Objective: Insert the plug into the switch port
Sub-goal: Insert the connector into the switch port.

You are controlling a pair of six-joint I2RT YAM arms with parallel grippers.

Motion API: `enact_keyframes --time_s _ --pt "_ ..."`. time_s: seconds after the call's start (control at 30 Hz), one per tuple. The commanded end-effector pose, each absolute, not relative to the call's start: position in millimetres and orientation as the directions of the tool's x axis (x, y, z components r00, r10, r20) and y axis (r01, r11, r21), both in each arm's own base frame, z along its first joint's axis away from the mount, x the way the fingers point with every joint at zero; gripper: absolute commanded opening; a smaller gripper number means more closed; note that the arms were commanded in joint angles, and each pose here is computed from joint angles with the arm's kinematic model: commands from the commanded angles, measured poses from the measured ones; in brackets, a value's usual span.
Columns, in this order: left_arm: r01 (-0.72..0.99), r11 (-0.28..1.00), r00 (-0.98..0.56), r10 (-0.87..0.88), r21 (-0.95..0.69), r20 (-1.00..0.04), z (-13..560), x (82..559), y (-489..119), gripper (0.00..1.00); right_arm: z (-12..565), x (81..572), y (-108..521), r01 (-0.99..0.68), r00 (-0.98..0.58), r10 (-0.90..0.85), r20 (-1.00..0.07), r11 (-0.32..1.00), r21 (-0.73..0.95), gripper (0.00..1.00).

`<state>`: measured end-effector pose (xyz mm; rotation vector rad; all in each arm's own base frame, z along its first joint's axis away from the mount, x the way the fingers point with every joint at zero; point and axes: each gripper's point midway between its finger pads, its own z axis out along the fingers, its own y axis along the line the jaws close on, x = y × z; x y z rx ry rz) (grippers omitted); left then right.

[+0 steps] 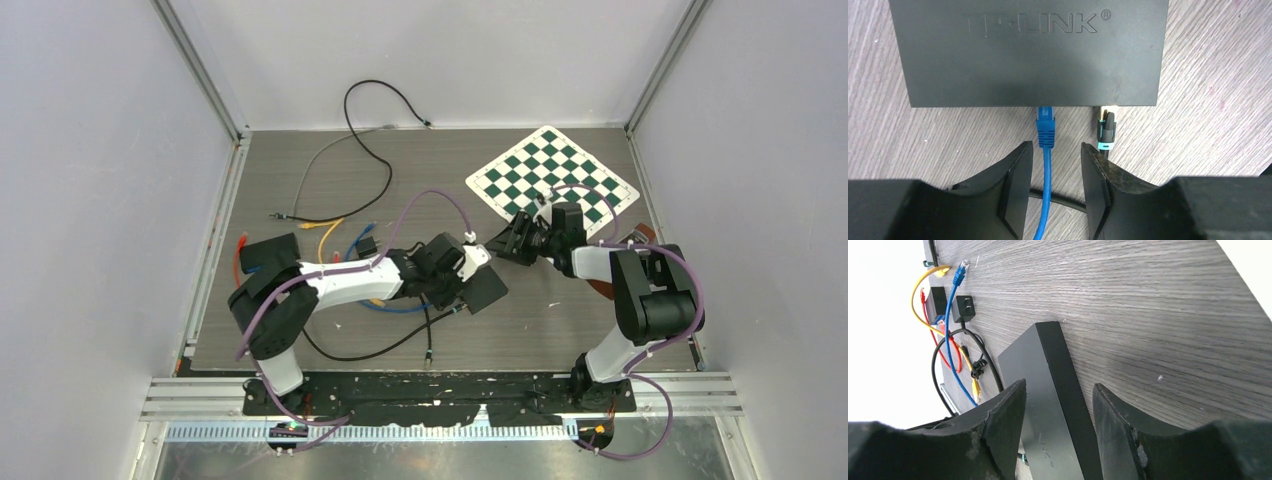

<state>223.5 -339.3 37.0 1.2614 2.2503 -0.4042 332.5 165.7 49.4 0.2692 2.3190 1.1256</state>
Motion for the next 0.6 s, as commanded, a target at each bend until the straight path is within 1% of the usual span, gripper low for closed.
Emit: enact_keyframes --time_s 0.0,0.1,0.3,0.43,0.57 --pt "0.869 0.494 -0.351 0.669 0.039 -0.655 59.0 233.8 -347.0 0.43 62.2 331.9 167.9 -0.126 -0.847 0.332 -0.415 0.633 0.764 0.59" --pt "0.872 0.487 -0.351 0.685 0.043 -0.639 57.4 236.0 -343.8 0.44 62.0 329.3 166.5 -0.159 -0.846 0.299 -0.442 0.65 0.744 0.58" --pt "0.867 0.497 -0.401 0.683 -0.013 -0.611 50.6 241.6 -337.5 0.43 59.7 319.0 169.0 -0.231 -0.85 0.23 -0.473 0.645 0.728 0.58" --pt "0.873 0.486 -0.408 0.686 -0.037 -0.602 45.7 239.1 -339.5 0.43 50.3 314.2 172.0 -0.232 -0.865 0.215 -0.454 0.63 0.741 0.58" --pt "0.874 0.483 -0.422 0.693 -0.059 -0.584 37.8 237.3 -342.8 0.41 45.4 311.7 177.9 -0.234 -0.879 0.198 -0.435 0.615 0.753 0.58"
